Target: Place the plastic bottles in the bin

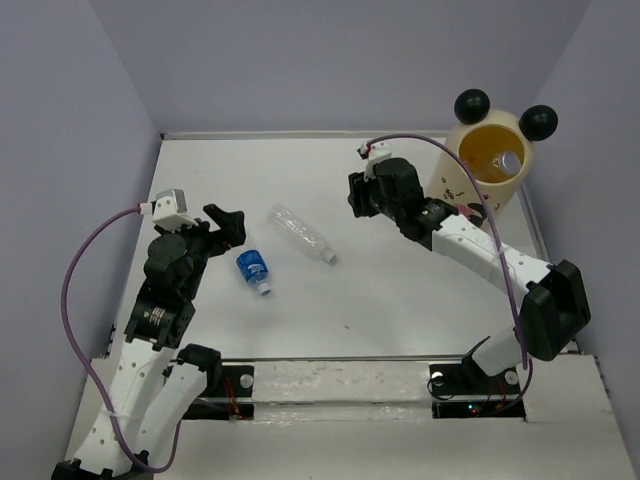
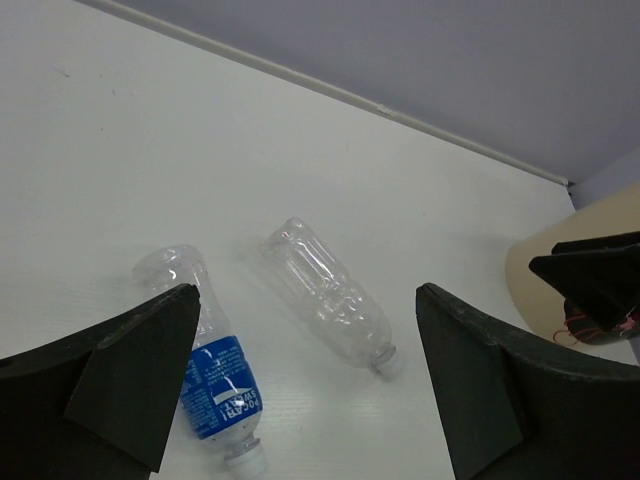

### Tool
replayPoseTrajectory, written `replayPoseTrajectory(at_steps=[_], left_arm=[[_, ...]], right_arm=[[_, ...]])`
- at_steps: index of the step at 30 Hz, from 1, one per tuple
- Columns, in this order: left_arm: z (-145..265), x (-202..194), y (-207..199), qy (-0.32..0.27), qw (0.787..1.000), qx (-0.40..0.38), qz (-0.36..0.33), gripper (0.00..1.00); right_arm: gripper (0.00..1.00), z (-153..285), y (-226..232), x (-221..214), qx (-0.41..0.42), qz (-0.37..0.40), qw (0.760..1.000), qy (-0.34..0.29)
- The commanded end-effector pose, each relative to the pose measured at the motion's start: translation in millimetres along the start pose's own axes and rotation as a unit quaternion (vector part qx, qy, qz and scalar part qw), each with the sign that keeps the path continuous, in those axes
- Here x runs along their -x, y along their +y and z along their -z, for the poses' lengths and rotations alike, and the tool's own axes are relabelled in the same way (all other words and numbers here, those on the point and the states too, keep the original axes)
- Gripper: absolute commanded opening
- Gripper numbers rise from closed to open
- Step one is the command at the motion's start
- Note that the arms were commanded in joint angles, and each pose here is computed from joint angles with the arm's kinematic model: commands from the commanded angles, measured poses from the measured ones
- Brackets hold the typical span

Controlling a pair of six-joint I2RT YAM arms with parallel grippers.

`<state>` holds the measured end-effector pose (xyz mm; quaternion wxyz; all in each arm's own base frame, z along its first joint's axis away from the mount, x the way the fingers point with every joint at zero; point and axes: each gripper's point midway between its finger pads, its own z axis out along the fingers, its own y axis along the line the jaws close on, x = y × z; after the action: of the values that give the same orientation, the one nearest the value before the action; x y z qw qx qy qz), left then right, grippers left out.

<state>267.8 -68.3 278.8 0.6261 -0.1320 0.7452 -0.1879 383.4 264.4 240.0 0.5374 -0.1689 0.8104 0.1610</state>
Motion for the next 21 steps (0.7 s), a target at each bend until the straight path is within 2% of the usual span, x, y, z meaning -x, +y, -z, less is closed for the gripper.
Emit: replayPoseTrajectory(at_steps=[1, 3, 4, 5, 6, 7, 9, 10, 11, 15, 21], left_arm=[[-1, 14, -8, -0.018, 1.000, -0.016, -0.007, 0.99], [-3, 13, -8, -0.015, 1.000, -0.019, -0.006, 0.99], [-3, 12, -9, -0.012, 1.000, -0.021, -0.006, 0.99], [-3, 12, -9, -0.012, 1.000, -0.020, -0.006, 0.99], [-3, 13, -9, -0.014, 1.000, -0.021, -0.005, 0.99], [-4, 13, -7, -0.013, 1.000, -0.018, -0.006, 0.99], [-4, 13, -5, -0.015, 1.000, -0.015, -0.006, 0.99], [-4, 15, -4, -0.018, 1.000, -0.012, -0.005, 0.99], [-3, 16, -3, -0.019, 1.000, -0.010, -0.006, 0.99], [-2, 21, 0, -0.028, 1.000, -0.003, -0.005, 0.99], [-3, 18, -1, -0.023, 1.000, -0.006, -0.007, 0.99]], right_arm=[[0.41, 30, -30, 38, -0.061, 0.003, 0.997, -0.043], [0.33, 37, -24, 44, -0.044, 0.009, 0.998, -0.047], [0.33, 37, -18, 37, -0.023, 0.019, 0.999, -0.029], [0.38, 35, -8, 30, 0.006, 0.025, 1.000, -0.009], [0.44, 36, 20, 36, 0.082, 0.029, 0.996, 0.003], [0.58, 21, 35, 2, 0.115, 0.040, 0.990, 0.069], [0.70, 9, 57, -5, 0.156, 0.051, 0.982, 0.096], [0.81, -10, 60, -24, 0.160, 0.076, 0.977, 0.119], [0.84, -17, 66, -30, 0.167, 0.083, 0.974, 0.129], [0.92, -52, 93, -35, 0.224, 0.095, 0.957, 0.157], [0.93, -107, 133, -61, 0.259, 0.131, 0.933, 0.213]])
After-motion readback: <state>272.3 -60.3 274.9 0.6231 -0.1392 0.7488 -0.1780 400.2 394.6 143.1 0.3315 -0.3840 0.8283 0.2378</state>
